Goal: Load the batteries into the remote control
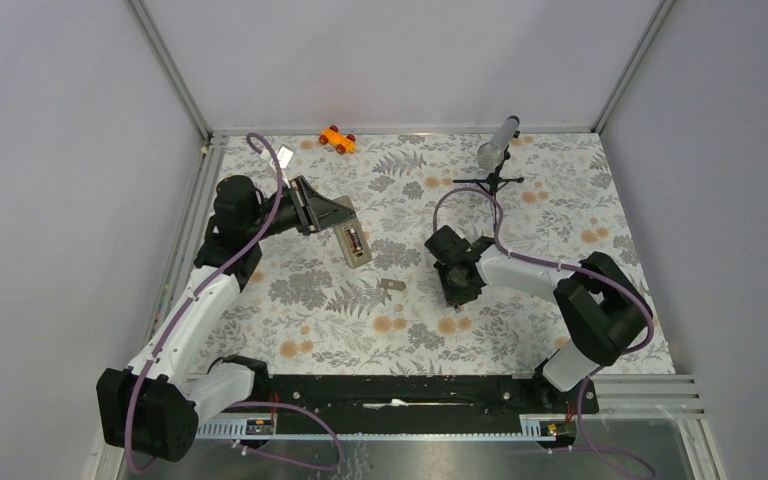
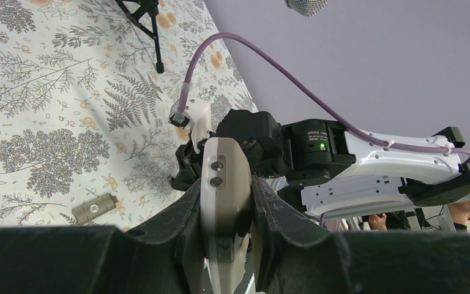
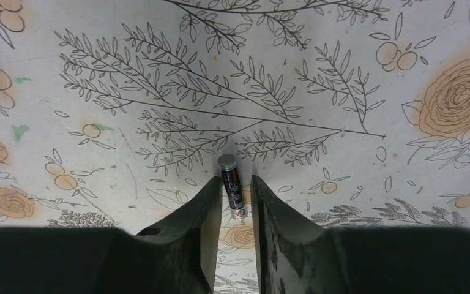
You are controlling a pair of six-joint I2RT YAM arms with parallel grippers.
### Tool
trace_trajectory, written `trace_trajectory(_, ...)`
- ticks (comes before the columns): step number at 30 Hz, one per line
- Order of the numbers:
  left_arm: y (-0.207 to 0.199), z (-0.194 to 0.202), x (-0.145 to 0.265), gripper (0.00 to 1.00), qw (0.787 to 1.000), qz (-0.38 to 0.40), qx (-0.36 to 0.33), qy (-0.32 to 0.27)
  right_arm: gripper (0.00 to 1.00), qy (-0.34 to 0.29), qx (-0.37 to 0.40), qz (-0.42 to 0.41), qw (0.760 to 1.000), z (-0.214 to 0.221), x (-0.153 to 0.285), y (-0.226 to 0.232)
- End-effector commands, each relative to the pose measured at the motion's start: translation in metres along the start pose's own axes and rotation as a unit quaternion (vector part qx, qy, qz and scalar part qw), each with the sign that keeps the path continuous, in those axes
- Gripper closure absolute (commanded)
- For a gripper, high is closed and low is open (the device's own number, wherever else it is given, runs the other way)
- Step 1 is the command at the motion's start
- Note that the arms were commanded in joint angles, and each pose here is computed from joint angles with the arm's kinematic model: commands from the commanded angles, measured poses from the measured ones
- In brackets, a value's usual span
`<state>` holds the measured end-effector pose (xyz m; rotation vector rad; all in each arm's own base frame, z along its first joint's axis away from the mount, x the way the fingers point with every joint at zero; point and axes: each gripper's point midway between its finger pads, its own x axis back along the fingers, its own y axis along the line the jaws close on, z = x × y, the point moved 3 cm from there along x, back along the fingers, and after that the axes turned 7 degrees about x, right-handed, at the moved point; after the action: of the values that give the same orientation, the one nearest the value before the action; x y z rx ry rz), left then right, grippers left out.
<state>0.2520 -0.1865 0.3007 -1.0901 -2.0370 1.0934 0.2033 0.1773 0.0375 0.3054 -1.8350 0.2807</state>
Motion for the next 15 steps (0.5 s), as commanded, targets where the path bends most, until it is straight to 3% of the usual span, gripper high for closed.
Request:
trace_trajectory(1,-0.025,-0.013,0.005,1.0,0.998,0.039,-0.053,-0.017,0.7,0.032,0.019,0.052,0.998,0.006,0.002,-0.009)
trace_trajectory(8,-0.023,-0.012,0.004,1.0,0.998,0.04,-0.053,-0.016,0.87,0.032,0.026,0.071,0.997,0.008,0.001,-0.009)
trace_trajectory(15,-0.03,-0.02,0.009,1.0,0.995,0.04,-0.066,-0.055,0.91,-0.076,-0.03,0.077,0.994,-0.02,0.028,-0.014)
